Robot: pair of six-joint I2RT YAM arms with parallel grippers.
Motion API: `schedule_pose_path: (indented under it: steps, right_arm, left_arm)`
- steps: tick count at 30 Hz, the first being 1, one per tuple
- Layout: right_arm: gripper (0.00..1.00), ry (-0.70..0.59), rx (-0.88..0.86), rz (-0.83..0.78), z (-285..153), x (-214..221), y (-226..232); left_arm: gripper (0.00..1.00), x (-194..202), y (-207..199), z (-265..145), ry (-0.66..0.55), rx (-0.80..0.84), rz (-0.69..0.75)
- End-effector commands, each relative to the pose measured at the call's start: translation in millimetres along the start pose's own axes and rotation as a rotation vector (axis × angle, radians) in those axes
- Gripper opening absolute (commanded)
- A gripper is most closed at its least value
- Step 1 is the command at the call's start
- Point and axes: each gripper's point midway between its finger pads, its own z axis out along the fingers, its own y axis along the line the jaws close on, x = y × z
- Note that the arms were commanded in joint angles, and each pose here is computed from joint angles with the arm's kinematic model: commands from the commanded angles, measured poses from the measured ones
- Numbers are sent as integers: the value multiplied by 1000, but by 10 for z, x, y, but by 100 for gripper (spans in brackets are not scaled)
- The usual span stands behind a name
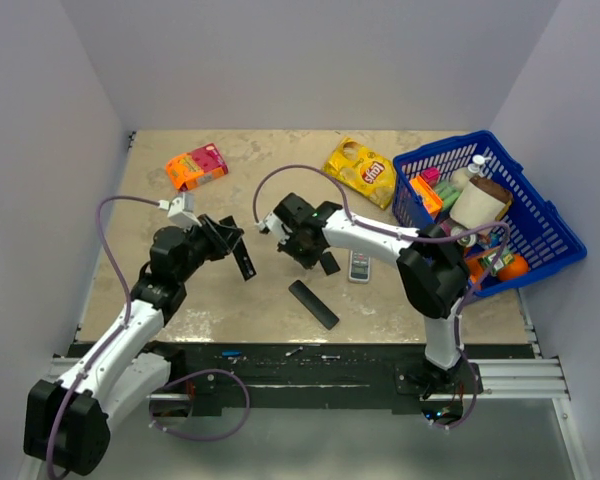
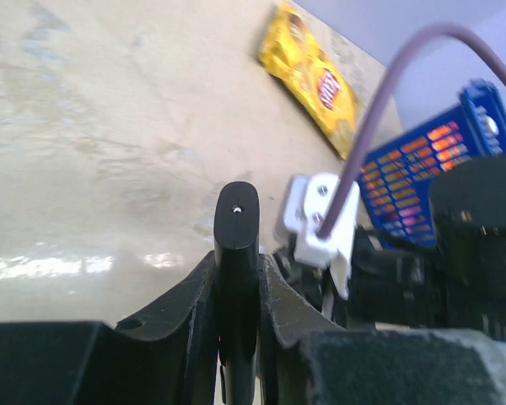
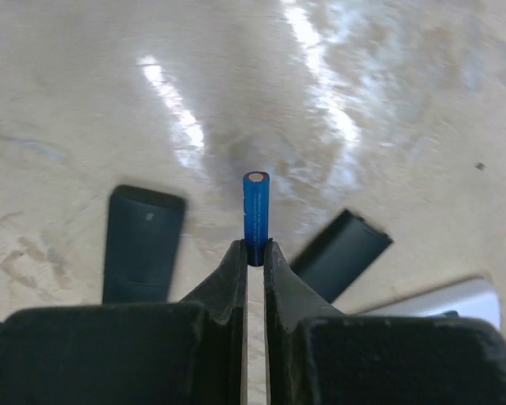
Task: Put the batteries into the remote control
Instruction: Pick up the battery from the center of the board, then place the battery at the center of the board.
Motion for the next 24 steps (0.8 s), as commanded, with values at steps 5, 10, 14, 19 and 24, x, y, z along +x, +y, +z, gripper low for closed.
schedule_pose_path:
  steps: [5,10,14,19,24]
  right_arm:
    - [4,59,6,-181,157,38,140]
    - [7,91,12,-224,250,119,201]
    - [22,103,43,-233,267,151,151]
    - [37,110,78,-231,217,187,93]
    - [37,110,123,-215,229,182,19]
  left_arm:
    - [0,-198,538,-265,-110,-320,21]
    - [0,-244,532,-297,-137,-316,34]
    - [0,-256,503,-283,-134,-305,42]
    - [0,-238,473,-257,-124,-285,39]
    - [0,-237,457,-237,-121,-276,39]
